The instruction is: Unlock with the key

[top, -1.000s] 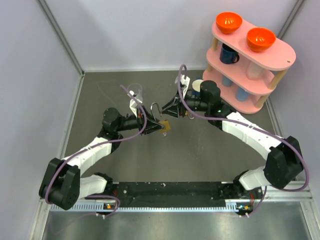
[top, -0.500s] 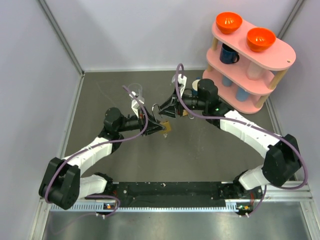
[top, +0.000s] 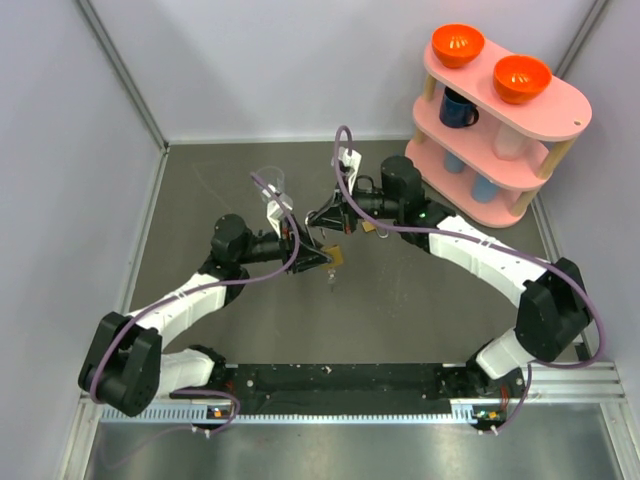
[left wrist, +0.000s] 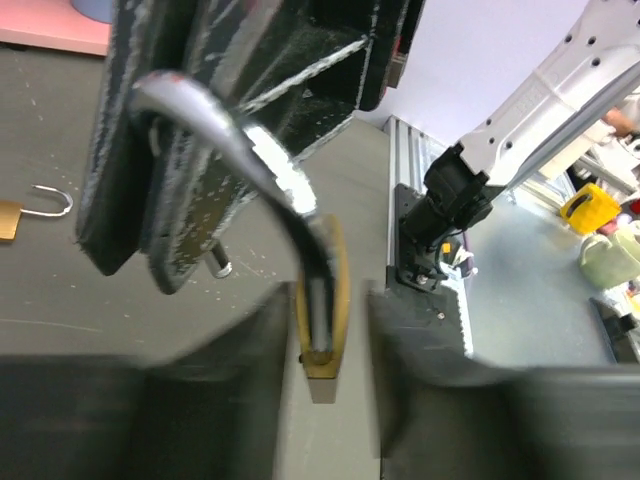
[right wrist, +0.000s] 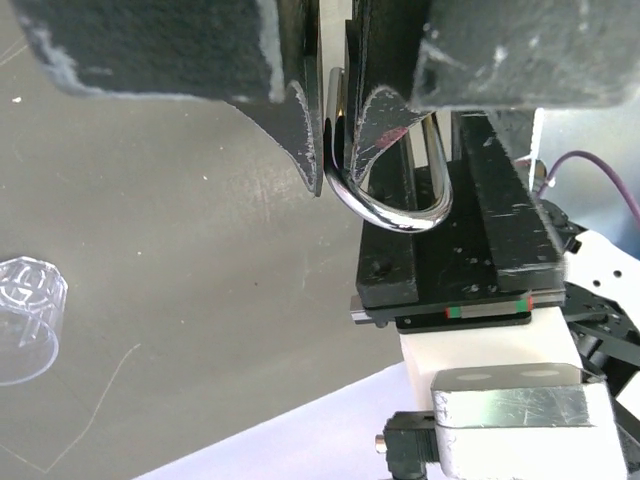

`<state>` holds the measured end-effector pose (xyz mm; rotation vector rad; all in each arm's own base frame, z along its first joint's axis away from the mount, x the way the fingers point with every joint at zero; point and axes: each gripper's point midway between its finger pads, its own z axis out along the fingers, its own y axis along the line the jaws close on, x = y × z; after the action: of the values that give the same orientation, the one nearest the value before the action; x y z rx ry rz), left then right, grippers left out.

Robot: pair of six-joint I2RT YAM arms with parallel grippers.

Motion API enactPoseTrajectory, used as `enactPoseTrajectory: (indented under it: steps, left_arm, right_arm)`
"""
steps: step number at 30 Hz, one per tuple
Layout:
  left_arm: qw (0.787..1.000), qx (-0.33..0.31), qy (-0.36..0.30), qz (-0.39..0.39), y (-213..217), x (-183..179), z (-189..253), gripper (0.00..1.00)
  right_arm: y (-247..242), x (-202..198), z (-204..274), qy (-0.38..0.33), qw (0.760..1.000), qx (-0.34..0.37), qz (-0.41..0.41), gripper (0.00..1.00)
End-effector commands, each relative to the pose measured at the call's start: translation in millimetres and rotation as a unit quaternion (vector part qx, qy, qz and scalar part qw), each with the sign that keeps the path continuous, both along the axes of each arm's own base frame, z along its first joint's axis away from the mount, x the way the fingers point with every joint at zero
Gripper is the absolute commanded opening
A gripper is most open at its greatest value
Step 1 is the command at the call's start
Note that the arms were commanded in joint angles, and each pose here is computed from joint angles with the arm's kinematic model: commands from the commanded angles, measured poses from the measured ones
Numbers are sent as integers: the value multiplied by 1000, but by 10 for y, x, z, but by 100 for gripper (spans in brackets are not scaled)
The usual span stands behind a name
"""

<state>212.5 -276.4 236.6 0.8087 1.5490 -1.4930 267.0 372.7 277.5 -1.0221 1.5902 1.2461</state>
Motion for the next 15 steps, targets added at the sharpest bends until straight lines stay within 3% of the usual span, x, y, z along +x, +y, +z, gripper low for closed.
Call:
enactPoseTrajectory:
  steps: [1, 2, 5, 11, 15]
  left_arm:
    - [997, 0, -77, 10, 31, 111, 212, 48]
    - [996, 11, -84, 16, 54, 144, 181, 73]
    - [993, 22, -109, 30, 129, 229, 176, 99]
    - [989, 56, -123, 55, 330, 385, 192, 99]
    - [979, 106, -134, 112, 532, 543, 108, 99]
  right_arm:
    - [31, 111, 272, -45, 999, 13, -26, 0]
    - [7, 125, 285, -52, 998, 12, -33, 0]
    - [-38, 167, 292, -69, 996, 6, -51, 0]
    - [-134, 363, 254, -88, 990, -14, -108, 0]
    - [-240, 650, 148, -121, 976, -51, -171, 0]
